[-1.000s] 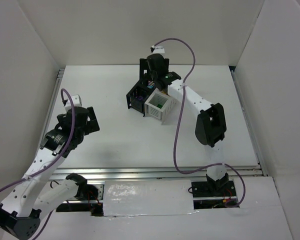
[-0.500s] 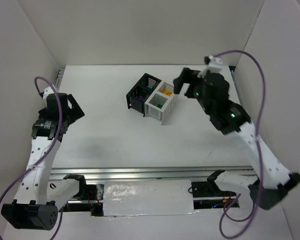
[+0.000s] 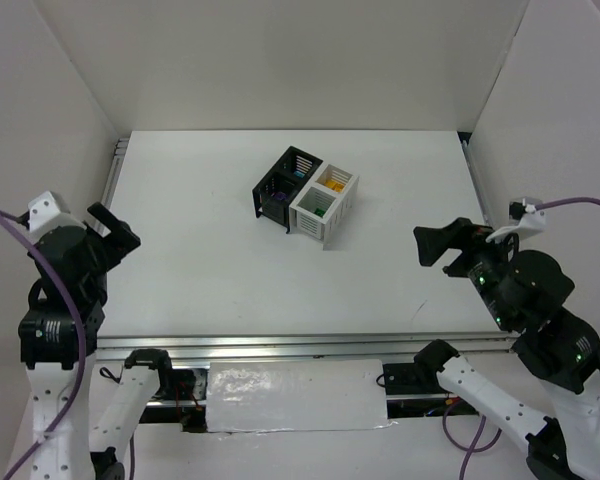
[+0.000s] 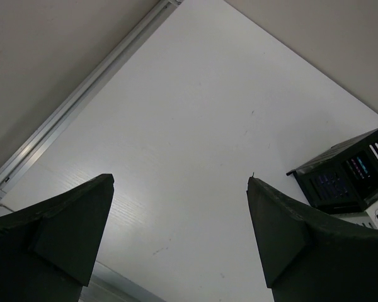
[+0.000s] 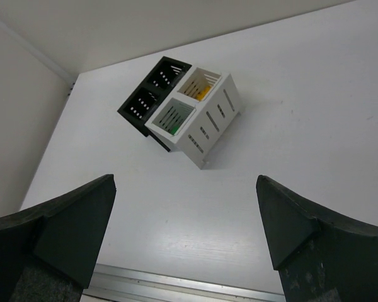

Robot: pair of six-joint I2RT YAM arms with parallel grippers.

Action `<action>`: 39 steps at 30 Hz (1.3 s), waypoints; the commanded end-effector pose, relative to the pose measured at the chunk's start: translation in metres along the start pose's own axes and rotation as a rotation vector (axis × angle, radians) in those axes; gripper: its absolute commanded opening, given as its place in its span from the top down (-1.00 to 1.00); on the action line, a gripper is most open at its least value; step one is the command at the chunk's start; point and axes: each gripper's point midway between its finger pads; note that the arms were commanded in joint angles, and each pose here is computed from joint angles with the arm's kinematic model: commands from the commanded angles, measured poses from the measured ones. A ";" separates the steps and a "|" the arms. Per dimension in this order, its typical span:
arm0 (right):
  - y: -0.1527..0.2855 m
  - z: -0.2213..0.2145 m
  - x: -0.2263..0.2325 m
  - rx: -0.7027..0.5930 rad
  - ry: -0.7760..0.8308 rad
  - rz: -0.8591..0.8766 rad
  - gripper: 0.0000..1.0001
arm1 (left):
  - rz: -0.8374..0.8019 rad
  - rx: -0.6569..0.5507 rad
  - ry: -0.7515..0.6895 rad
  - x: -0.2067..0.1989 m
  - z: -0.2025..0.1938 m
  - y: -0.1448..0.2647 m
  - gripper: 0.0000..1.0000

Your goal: Sort the legos into containers by color

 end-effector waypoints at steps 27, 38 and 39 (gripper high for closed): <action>0.007 -0.021 -0.004 0.054 0.018 0.053 -0.99 | -0.099 0.011 -0.053 0.000 -0.030 0.022 -0.99; 0.004 -0.026 -0.001 0.077 0.024 0.062 -0.99 | -0.110 0.004 -0.059 -0.001 -0.029 0.024 -0.99; 0.004 -0.026 -0.001 0.077 0.024 0.062 -0.99 | -0.107 0.003 -0.059 0.000 -0.029 0.023 -0.99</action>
Point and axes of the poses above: each gripper's point midway between its finger pads, its own y axis back along the fingers, its own x axis along the line the jaws close on, z = x × y, and after that the axes turned 12 degrees about -y, right-handed
